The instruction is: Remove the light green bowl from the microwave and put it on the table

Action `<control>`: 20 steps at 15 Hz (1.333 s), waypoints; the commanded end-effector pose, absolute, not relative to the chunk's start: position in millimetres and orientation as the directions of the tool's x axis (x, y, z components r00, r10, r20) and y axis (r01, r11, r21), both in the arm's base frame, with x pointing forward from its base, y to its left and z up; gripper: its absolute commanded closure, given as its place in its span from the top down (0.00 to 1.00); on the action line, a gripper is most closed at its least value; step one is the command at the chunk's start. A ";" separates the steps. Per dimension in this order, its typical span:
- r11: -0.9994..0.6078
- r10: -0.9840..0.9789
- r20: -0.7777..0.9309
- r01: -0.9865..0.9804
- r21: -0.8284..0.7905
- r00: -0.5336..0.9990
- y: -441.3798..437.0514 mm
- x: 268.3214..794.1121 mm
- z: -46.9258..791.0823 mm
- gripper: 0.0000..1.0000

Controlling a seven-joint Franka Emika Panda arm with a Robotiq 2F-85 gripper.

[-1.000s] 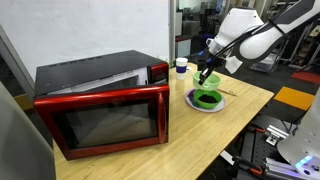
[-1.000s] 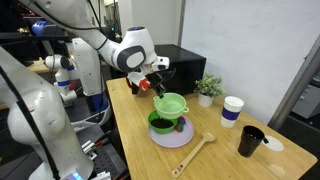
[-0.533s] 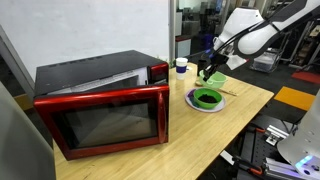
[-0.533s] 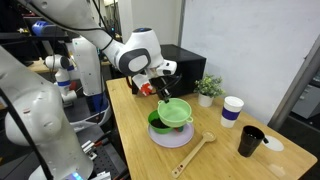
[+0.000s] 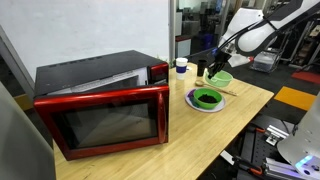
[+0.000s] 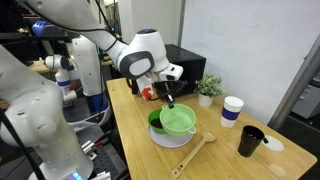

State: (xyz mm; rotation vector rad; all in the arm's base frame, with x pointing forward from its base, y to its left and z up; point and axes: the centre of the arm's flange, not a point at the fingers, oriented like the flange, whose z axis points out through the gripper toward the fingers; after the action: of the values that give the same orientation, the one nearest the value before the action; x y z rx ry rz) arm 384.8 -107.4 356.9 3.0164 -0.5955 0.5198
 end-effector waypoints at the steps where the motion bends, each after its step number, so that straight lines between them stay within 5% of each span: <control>1: -0.925 -0.369 0.327 -0.377 -0.042 0.870 -107.8 384.6 356.9 0.09; 10: -0.924 -0.373 0.326 -0.380 -0.043 0.869 -107.8 384.6 356.8 0.09; 12: -0.917 -0.386 0.332 -0.397 -0.039 0.860 -110.0 390.6 360.8 0.02; 20: -0.788 -0.601 0.300 -0.611 -0.070 0.741 -203.7 412.8 382.2 0.02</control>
State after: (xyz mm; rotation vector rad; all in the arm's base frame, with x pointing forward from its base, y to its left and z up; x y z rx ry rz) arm 394.8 -160.9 378.8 2.9414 -0.8577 0.5449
